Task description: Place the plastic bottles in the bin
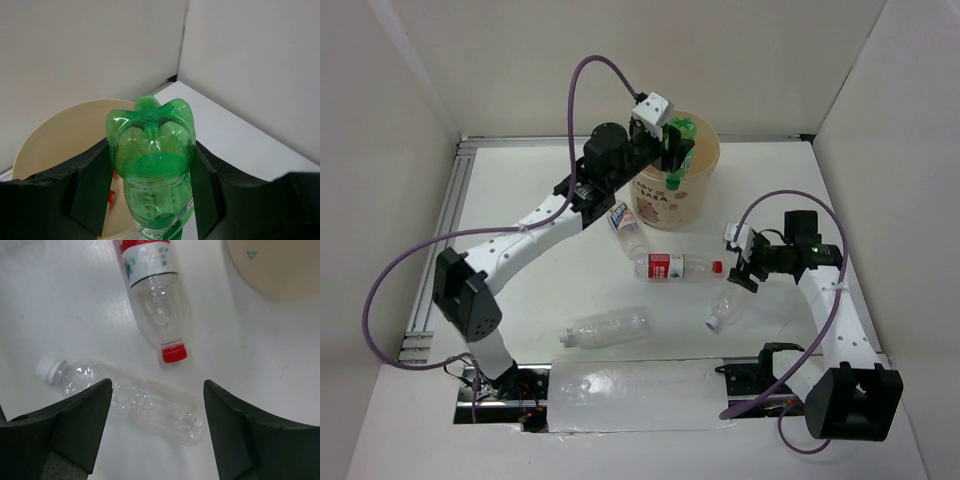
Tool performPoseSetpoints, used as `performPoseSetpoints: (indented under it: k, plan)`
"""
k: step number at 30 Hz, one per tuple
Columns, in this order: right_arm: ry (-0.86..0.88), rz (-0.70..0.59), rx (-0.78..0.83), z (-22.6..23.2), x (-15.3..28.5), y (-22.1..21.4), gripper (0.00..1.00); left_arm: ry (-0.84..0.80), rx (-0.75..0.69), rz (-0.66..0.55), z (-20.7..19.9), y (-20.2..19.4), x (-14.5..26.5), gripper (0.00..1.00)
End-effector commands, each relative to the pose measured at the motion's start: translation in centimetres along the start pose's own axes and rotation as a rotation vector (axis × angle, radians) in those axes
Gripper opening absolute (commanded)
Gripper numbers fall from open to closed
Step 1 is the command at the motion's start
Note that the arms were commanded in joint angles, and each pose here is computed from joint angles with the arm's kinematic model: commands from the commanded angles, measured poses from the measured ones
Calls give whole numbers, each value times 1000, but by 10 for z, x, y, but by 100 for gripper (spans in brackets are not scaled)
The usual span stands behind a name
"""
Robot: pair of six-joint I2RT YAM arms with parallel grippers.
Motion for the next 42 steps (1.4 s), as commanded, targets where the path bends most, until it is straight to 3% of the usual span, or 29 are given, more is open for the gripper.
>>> performPoseSetpoints:
  k: [1, 9, 12, 17, 23, 24, 25, 28, 30, 35, 36, 37, 38, 40, 42]
  plan:
    - [85, 41, 133, 28, 4, -12, 82, 21, 145, -276, 16, 69, -15, 43]
    - [202, 53, 305, 69, 2, -32, 85, 173, 251, -303, 70, 53, -35, 47]
    - [234, 60, 293, 76, 1, -36, 85, 96, 392, -349, 72, 60, -28, 47]
    - [243, 60, 285, 80, 0, -39, 85, 123, 376, -389, 77, 69, -27, 45]
    - [193, 43, 303, 67, -4, -35, 87, 291, 321, -280, 109, 22, -58, 58]
    - [189, 43, 307, 67, -6, -37, 87, 304, 322, -244, 111, 11, -62, 65]
    - [178, 33, 316, 64, -7, -35, 89, 316, 310, -211, 115, -2, -67, 81]
    - [175, 21, 342, 62, -10, -36, 90, 309, 301, -174, 114, -8, -69, 100]
    - [189, 4, 383, 64, -13, -36, 92, 304, 284, -161, 112, -6, -67, 100]
    - [231, 23, 479, 58, -21, -47, 93, 256, 143, -85, 88, 14, -34, 100]
    - [246, 52, 493, 57, -21, -53, 93, 248, 121, -28, 86, 0, -23, 100]
    - [261, 62, 527, 57, -25, -60, 93, 182, 94, -36, 69, 24, -1, 100]
    - [284, 70, 547, 61, -28, -64, 93, 167, 44, 82, 69, -9, 16, 100]
    - [297, 113, 588, 58, -31, -77, 93, 64, -1, 145, 44, -8, 53, 100]
    - [339, 136, 609, 61, -39, -87, 93, 55, -41, 343, 43, -65, 90, 100]
Point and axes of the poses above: each gripper's point midway between its finger pads, its own x axis back along the fingers, its own z axis along the line the jaws close on, y = z × x, the point moved 2 cm from there along x, back along the fingers, and after that the axes turned 8 degrees about x, right-handed, at the moved point
